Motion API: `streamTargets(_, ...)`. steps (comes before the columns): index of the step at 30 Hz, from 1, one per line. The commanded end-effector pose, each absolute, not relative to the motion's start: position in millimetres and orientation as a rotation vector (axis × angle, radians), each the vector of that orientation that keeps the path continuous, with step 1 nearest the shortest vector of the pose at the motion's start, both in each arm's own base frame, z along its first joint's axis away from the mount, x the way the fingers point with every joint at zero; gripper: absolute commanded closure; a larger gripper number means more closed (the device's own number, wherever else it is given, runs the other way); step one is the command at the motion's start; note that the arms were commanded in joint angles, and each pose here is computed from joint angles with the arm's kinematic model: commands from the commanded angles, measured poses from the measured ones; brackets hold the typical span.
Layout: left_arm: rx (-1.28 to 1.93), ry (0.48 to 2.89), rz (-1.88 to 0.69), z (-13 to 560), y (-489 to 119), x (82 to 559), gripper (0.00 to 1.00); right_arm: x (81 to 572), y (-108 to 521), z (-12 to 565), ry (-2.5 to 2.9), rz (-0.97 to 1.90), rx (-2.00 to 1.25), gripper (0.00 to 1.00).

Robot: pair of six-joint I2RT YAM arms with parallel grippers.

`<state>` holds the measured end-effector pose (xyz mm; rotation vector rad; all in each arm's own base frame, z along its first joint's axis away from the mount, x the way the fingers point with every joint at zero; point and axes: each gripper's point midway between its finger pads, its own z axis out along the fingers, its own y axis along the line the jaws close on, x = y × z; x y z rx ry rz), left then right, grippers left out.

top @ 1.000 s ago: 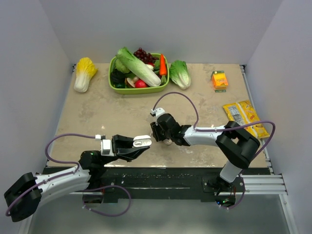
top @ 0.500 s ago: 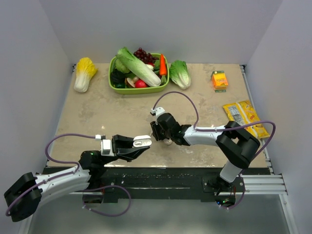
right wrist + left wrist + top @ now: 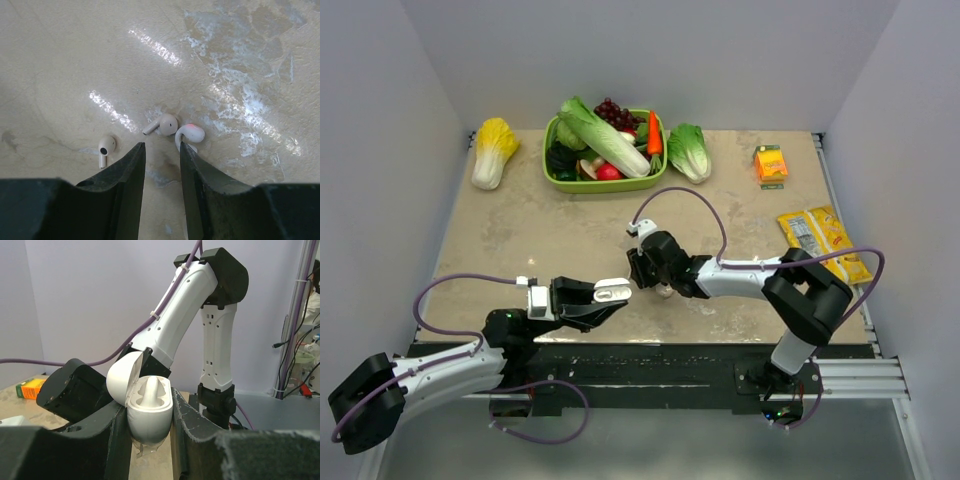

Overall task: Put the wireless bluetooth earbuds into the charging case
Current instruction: Pick up the earbud from the center of the board.

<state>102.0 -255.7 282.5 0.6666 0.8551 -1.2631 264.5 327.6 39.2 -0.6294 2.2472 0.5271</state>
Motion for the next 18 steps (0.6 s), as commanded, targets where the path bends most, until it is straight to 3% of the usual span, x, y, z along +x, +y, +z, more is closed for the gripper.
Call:
streamTargets(1, 0.604, 0.645, -1.247, 291, -221, 78, 1.0, 277, 343, 51, 2.193, 0.561, -0.629, 0.63)
streamTargets(18, 0.601, 0.652, -1.251, 289, -221, 78, 1.0, 285, 314, 33, 2.259, 0.437, -0.536, 0.63)
